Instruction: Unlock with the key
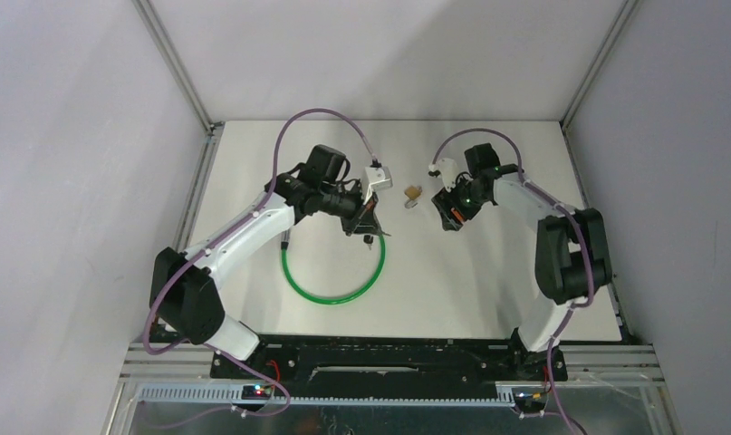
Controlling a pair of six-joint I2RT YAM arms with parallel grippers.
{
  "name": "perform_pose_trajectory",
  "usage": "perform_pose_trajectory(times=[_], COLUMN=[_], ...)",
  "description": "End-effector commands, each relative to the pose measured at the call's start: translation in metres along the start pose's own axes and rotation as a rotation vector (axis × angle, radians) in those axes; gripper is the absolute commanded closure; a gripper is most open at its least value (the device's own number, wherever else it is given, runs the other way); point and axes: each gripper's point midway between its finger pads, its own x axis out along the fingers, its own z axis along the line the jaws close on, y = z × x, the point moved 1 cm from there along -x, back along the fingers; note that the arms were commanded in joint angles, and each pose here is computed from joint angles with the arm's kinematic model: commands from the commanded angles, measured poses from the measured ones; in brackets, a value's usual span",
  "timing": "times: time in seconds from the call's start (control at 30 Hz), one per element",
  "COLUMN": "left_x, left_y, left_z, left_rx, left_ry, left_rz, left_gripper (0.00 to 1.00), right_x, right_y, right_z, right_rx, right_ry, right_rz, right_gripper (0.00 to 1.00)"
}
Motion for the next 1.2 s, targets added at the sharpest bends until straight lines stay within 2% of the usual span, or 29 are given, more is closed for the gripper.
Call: perform_pose_trajectory(times=[0.0,0.47,0.8,1.17], left_x=[-0.011,-0.008,-0.006,-0.005], left_y=[-0.007,-0.005,-0.003,0.001], left_z=[-0.006,-0.005,-0.005,-0.004], left_rx=[0.052,0.056,0.055,0.061], left_ry=[-0.008,0.007,0.019,0.021], left_rz=[-0.021,-0.009,-0.002,0.009], left_gripper=[1.0,1.0,1.0,1.0], right_x=[0.003,0.027,0.038,0.032], right_y=[-0.016,-0.013,0.009,0.025], right_z=[-0.032,-0.049,-0.032,0.008], right_rx=[-0.046,-0.02,0.035,0.081], right_ry=[0.077,0.037,-0.043,-0.115], right_rz=[0.012,0.089,0.153,0.184], right_gripper=[0.29,0.3,0.34,0.35])
